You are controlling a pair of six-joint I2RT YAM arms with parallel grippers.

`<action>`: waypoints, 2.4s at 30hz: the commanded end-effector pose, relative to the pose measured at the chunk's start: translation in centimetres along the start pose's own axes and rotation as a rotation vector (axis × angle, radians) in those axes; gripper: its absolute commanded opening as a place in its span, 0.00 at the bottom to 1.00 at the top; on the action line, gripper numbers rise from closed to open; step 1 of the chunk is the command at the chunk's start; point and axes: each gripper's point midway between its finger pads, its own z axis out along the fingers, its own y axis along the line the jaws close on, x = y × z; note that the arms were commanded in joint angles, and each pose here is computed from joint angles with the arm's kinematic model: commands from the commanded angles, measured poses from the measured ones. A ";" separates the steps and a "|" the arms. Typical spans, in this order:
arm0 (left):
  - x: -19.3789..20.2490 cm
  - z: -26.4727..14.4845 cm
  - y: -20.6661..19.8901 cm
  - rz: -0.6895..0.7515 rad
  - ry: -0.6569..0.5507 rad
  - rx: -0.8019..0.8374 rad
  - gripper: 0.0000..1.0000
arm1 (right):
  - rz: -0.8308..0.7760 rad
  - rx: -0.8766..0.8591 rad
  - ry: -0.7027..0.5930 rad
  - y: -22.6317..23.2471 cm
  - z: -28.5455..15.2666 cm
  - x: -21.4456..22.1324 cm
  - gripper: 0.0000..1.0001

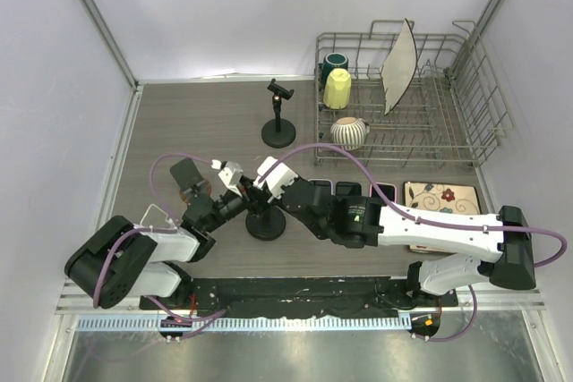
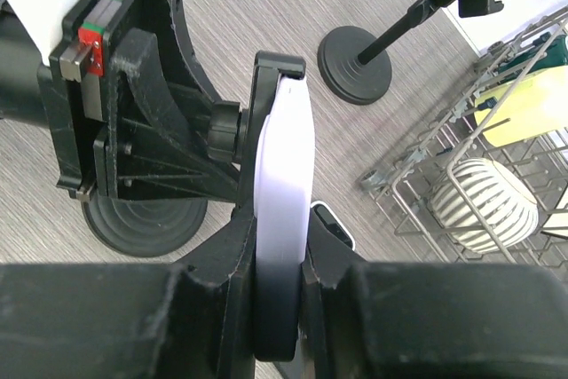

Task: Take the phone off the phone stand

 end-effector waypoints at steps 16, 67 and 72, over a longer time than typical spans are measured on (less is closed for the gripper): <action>-2.8 -1.0 4.3 -0.027 -0.105 -0.179 0.00 | 0.155 0.233 0.095 -4.7 -0.6 3.6 0.01; -1.4 1.4 -1.0 0.193 0.076 0.049 0.03 | 0.083 -0.129 -0.186 0.1 0.8 -3.9 0.01; -1.2 1.3 -1.7 0.193 0.063 0.076 0.00 | 0.142 -0.101 -0.226 -0.2 0.7 -3.4 0.02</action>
